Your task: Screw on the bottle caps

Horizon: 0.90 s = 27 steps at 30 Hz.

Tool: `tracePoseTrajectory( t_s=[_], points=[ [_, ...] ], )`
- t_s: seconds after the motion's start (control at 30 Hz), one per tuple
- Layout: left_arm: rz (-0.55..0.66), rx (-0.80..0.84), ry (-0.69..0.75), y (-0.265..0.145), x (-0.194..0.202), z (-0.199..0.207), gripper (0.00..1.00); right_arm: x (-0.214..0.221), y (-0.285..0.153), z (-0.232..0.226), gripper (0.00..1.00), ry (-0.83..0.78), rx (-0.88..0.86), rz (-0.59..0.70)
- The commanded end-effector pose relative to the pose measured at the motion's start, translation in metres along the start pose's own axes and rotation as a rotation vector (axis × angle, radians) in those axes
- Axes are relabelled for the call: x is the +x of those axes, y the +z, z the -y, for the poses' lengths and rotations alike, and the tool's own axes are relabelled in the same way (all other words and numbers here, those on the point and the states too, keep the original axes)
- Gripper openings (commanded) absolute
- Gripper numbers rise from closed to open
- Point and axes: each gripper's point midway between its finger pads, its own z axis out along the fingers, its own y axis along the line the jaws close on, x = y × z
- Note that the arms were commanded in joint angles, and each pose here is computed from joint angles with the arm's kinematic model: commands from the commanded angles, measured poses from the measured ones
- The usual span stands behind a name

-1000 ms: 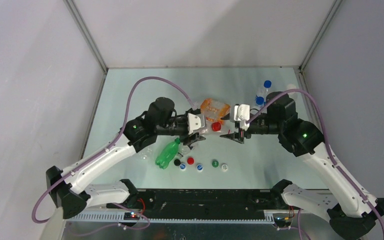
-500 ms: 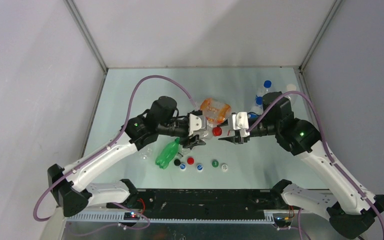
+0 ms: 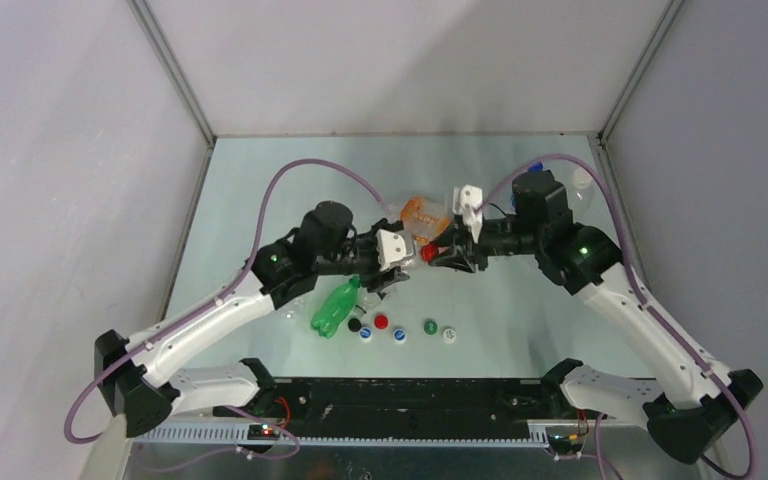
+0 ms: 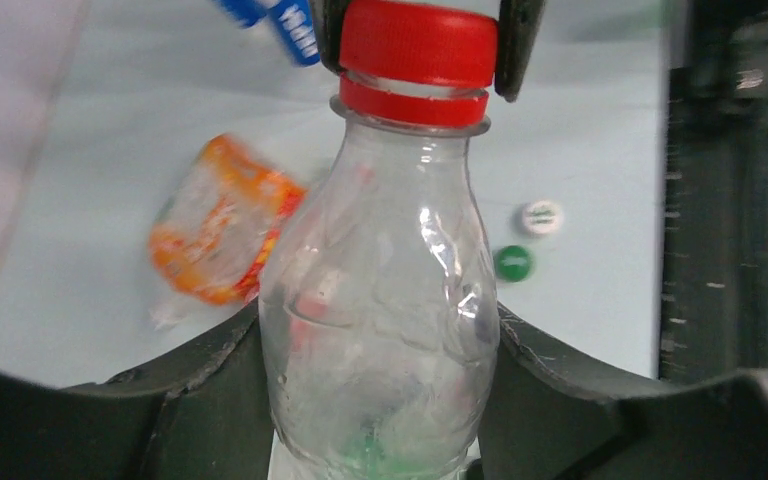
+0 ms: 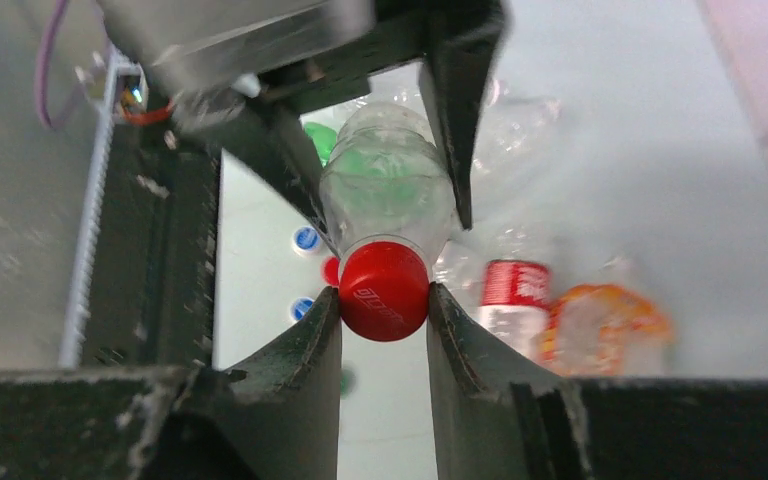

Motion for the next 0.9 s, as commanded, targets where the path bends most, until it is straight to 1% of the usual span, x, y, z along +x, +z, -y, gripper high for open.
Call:
tracePoseTrajectory(
  t_s=[0.0, 0.03, 0.07, 0.1, 0.13, 0.17, 0.2, 0.23, 0.27, 0.3, 0.33, 0.4, 0.43, 0.47, 0.5, 0.53, 0.57, 0.6, 0.63, 0.67, 0.7, 0.73, 0.77, 0.8, 0.83, 0.87],
  points=[
    [0.050, -0.426, 0.154, -0.012, -0.019, -0.062, 0.19, -0.005, 0.018, 0.031, 0.00, 0.487, 0.132, 0.043],
    [0.027, -0.502, 0.190, -0.017, -0.018, -0.069, 0.19, -0.004, 0.020, 0.035, 0.00, 0.635, 0.164, 0.049],
    [0.040, -0.554, 0.210, -0.017, -0.018, -0.074, 0.19, 0.003, 0.022, 0.049, 0.00, 0.720, 0.227, 0.050],
    [0.019, -0.619, 0.244, -0.021, -0.018, -0.079, 0.19, 0.004, 0.022, 0.055, 0.00, 0.882, 0.261, 0.066],
    [0.033, -0.658, 0.264, -0.020, -0.018, -0.082, 0.19, 0.012, 0.025, 0.064, 0.00, 0.969, 0.304, 0.064],
    [-0.005, -0.711, 0.301, -0.022, -0.014, -0.086, 0.19, 0.015, 0.024, 0.070, 0.00, 1.121, 0.334, 0.082],
    [0.005, -0.740, 0.324, -0.020, -0.016, -0.085, 0.19, 0.023, 0.027, 0.074, 0.00, 1.200, 0.357, 0.073],
    [-0.057, -0.793, 0.363, -0.021, -0.008, -0.091, 0.19, 0.026, 0.026, 0.079, 0.00, 1.312, 0.383, 0.088],
    [-0.064, -0.822, 0.419, -0.019, -0.009, -0.091, 0.18, 0.030, 0.028, 0.081, 0.00, 1.358, 0.389, 0.084],
    [-0.080, -0.881, 0.428, -0.020, -0.008, -0.097, 0.18, 0.030, 0.027, 0.084, 0.00, 1.407, 0.399, 0.099],
    [-0.109, -0.887, 0.457, -0.018, -0.002, -0.095, 0.18, 0.028, 0.027, 0.086, 0.00, 1.415, 0.404, 0.108],
    [-0.134, -0.891, 0.447, -0.014, 0.006, -0.096, 0.18, 0.021, 0.023, 0.090, 0.00, 1.377, 0.409, 0.142],
    [-0.136, -0.868, 0.443, -0.012, 0.009, -0.094, 0.18, 0.015, 0.019, 0.092, 0.00, 1.317, 0.403, 0.158],
    [-0.117, -0.839, 0.415, -0.010, 0.010, -0.092, 0.18, 0.013, 0.017, 0.092, 0.02, 1.282, 0.403, 0.163],
    [-0.127, -0.806, 0.399, -0.011, 0.014, -0.089, 0.18, 0.008, 0.012, 0.091, 0.13, 1.186, 0.393, 0.167],
    [-0.098, -0.756, 0.362, -0.007, 0.014, -0.087, 0.18, 0.007, 0.008, 0.090, 0.20, 1.074, 0.388, 0.154],
    [-0.109, -0.717, 0.346, -0.009, 0.017, -0.083, 0.18, 0.002, 0.004, 0.086, 0.32, 1.010, 0.373, 0.155],
    [-0.070, -0.660, 0.311, -0.009, 0.015, -0.079, 0.18, 0.002, 0.000, 0.085, 0.37, 0.886, 0.370, 0.138],
    [-0.091, -0.604, 0.292, -0.008, 0.019, -0.074, 0.18, -0.003, -0.005, 0.079, 0.44, 0.818, 0.353, 0.136],
    [-0.058, -0.532, 0.256, -0.006, 0.017, -0.068, 0.18, -0.003, -0.008, 0.079, 0.46, 0.700, 0.351, 0.118],
    [-0.072, -0.469, 0.230, -0.007, 0.019, -0.061, 0.18, -0.007, -0.013, 0.073, 0.50, 0.643, 0.344, 0.116],
    [-0.044, -0.393, 0.186, -0.003, 0.019, -0.054, 0.19, -0.006, -0.016, 0.072, 0.51, 0.523, 0.335, 0.097],
    [-0.058, -0.334, 0.158, -0.005, 0.019, -0.048, 0.19, -0.009, -0.019, 0.064, 0.53, 0.461, 0.304, 0.088],
    [-0.048, -0.258, 0.119, -0.001, 0.021, -0.040, 0.19, -0.008, -0.021, 0.061, 0.54, 0.347, 0.286, 0.071],
    [-0.059, -0.210, 0.100, -0.003, 0.019, -0.034, 0.19, -0.008, -0.022, 0.052, 0.55, 0.299, 0.249, 0.057],
    [-0.052, -0.149, 0.081, 0.000, 0.019, -0.027, 0.19, -0.006, -0.023, 0.049, 0.56, 0.196, 0.228, 0.039]
  ],
)
